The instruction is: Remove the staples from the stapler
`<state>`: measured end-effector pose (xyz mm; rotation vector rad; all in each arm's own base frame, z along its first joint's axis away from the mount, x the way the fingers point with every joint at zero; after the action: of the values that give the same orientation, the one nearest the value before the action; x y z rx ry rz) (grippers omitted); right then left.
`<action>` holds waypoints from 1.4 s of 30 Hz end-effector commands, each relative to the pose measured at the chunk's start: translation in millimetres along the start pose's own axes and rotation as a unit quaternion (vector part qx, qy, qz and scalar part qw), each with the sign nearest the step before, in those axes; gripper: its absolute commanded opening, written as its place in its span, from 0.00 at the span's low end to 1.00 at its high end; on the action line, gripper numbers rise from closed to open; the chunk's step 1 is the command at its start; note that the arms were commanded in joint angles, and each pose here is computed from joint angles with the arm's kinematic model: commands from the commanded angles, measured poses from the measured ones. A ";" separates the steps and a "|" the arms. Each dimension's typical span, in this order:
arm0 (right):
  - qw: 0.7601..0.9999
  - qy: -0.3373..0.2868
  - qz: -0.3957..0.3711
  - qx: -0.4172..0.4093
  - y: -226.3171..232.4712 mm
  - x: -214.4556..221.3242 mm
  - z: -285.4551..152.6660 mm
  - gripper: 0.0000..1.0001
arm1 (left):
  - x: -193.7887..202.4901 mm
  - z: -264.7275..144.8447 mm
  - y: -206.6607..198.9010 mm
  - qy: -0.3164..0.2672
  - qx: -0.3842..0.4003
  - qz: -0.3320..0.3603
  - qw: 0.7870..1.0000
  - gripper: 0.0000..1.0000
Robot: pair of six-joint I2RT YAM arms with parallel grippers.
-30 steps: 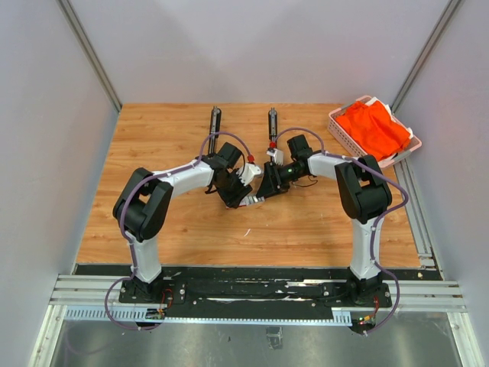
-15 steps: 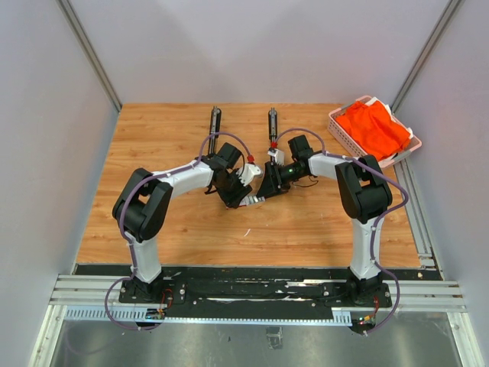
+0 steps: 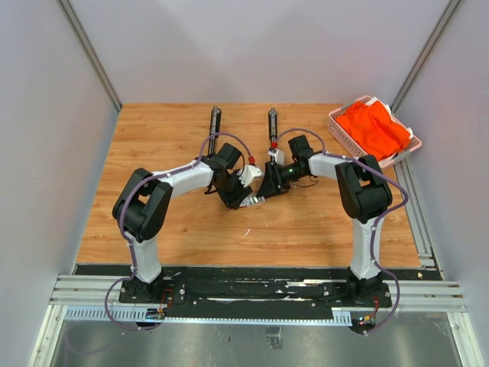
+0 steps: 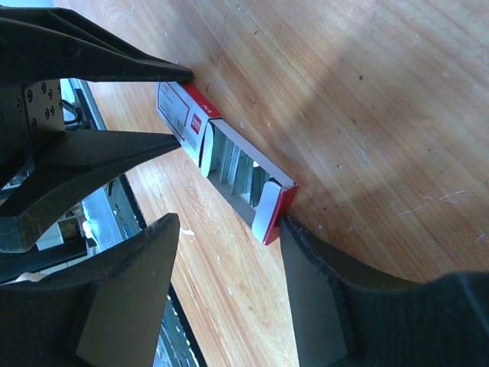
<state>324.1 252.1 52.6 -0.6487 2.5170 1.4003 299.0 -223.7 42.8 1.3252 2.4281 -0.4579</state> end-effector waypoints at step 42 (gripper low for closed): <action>0.993 -0.005 0.113 0.027 -22.3 30.7 12.5 0.58 | 75.5 22.3 -45.7 0.136 0.090 -0.050 0.985 0.46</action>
<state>316.7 257.0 50.6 -0.4759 2.5337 1.5154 291.0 -227.4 42.1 1.3510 2.4129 -0.4989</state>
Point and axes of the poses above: each gripper's point midway between its finger pads, its own z axis out along the fingers, its own y axis along the line the jaws close on, x = y × z, the point moved 3 cm from there along -z, back along the fingers, and after that the axes turned 5 degrees about -z, right-handed, at the moved point
